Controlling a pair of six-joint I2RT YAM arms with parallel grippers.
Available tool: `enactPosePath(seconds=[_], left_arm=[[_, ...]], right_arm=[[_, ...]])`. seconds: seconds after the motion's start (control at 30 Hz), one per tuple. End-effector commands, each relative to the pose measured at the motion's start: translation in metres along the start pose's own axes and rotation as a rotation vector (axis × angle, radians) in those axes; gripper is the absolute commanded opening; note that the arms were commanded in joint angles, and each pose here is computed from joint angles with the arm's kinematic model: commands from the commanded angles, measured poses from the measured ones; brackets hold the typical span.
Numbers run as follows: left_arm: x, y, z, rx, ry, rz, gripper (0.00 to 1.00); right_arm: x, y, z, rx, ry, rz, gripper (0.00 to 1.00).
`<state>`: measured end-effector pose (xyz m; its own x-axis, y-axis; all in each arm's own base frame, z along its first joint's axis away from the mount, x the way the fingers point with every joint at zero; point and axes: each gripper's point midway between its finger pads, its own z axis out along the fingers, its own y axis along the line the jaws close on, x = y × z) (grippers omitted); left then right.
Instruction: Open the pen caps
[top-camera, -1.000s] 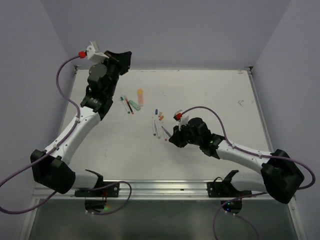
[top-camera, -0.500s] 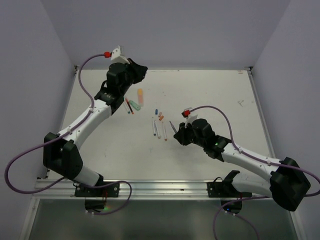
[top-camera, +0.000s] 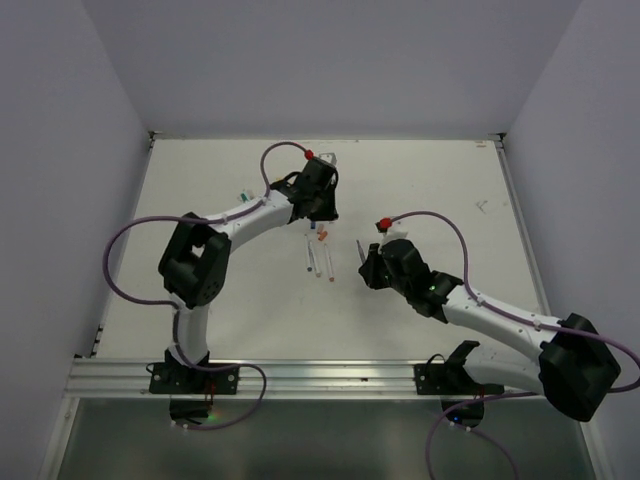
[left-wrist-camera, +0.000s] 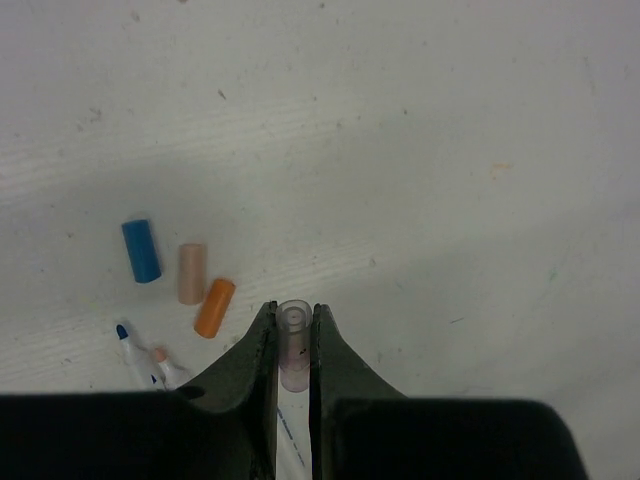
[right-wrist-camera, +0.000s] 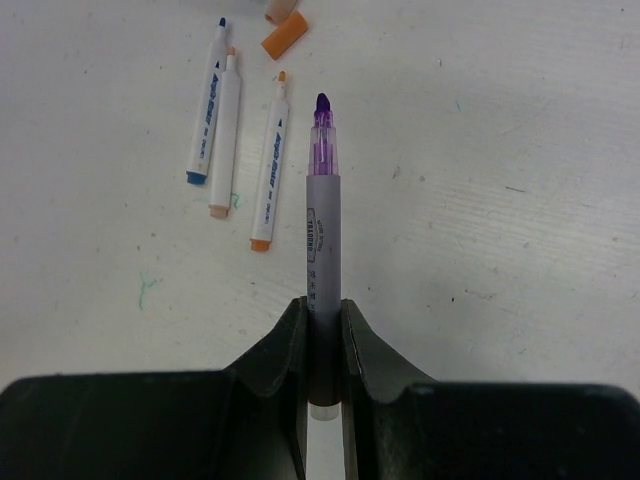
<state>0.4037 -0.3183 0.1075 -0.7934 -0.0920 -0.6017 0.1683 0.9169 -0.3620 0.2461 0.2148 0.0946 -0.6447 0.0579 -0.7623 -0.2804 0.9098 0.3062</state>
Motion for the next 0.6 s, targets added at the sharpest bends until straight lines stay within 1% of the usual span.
enactPosePath(seconds=[0.0,0.07,0.1,0.17,0.23,0.37,0.57], left_arm=[[0.007,-0.009,0.004,-0.044,0.056,0.077,0.12],[0.021,-0.004,0.018,-0.076,0.1,0.088,0.12],[0.02,-0.005,0.022,-0.079,0.102,0.091,0.13],[0.032,-0.002,0.032,-0.098,0.129,0.097,0.13],[0.034,-0.002,0.037,-0.107,0.136,0.1,0.13],[0.045,0.007,0.047,-0.141,0.158,0.1,0.13],[0.058,0.021,0.057,-0.192,0.181,0.105,0.17]], right_arm=[[-0.003,-0.003,0.003,0.024,-0.019,0.031,0.0],[0.001,-0.003,0.006,0.024,-0.007,0.032,0.0],[0.002,-0.003,0.006,0.023,-0.003,0.03,0.0],[0.006,-0.003,0.008,0.024,0.01,0.03,0.0],[0.003,-0.001,0.01,0.011,-0.003,0.034,0.0],[0.008,0.001,0.016,0.009,0.024,0.028,0.0],[0.013,0.004,0.029,0.006,0.049,0.036,0.0]])
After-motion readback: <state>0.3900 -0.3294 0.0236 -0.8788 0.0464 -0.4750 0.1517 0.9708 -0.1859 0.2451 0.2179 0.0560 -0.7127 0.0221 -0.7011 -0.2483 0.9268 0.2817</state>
